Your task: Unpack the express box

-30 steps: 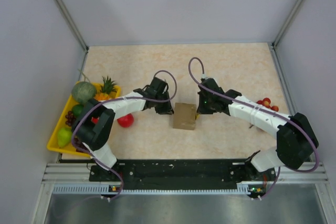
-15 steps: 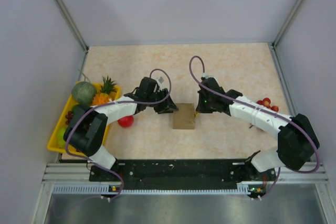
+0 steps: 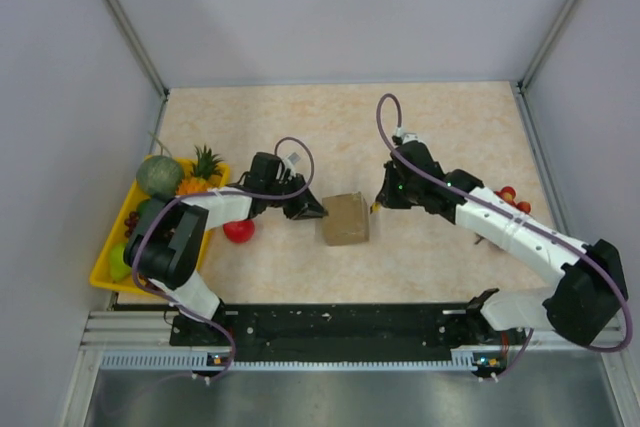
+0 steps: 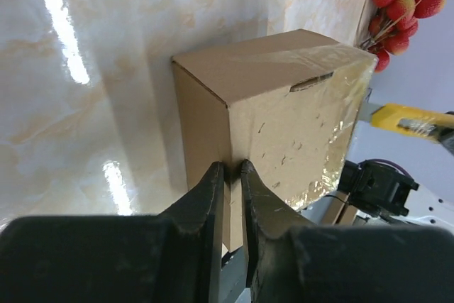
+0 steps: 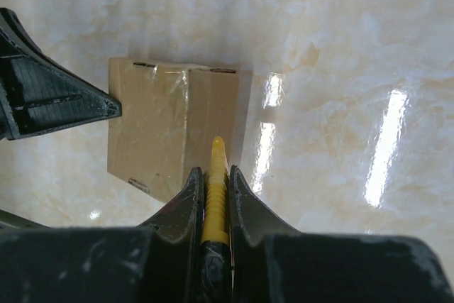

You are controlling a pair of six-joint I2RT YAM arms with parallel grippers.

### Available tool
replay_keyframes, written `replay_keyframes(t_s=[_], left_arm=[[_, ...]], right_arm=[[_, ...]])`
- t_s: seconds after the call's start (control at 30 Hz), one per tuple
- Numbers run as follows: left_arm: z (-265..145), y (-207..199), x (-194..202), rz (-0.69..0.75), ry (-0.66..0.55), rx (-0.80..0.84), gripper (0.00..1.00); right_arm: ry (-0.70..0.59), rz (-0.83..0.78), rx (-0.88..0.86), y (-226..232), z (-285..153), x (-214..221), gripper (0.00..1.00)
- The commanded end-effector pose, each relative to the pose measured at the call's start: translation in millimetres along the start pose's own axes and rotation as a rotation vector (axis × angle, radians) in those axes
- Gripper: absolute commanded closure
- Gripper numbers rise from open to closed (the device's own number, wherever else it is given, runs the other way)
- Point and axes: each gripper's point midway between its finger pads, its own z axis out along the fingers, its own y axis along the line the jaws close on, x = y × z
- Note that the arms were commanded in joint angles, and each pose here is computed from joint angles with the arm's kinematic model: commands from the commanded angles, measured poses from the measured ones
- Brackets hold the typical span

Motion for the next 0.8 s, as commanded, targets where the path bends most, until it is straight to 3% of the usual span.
replay_keyframes(t_s=[0.0,0.27,0.47,0.77], left_arm=[[-6,18,0,-0.007,-0.005,0.015,0.85],[-20,51,5,-0.067,-0.084,-0.086,0.82],[-19,49,3,-0.074,-0.078,-0.087,0.80],[-37,38,-13,-0.028,-0.147,-0.116,0.76]], right_arm=[[-0.124,-0.015,0.018,1,-32,-34,1.00],[-0.089,-0.037,0.056,-5,-16,-26,1.00],[-0.062,-0.073,-0.079,26,13,-24,1.00],[-0.057,-0.166,-0.231,75,18,-22,1.00]])
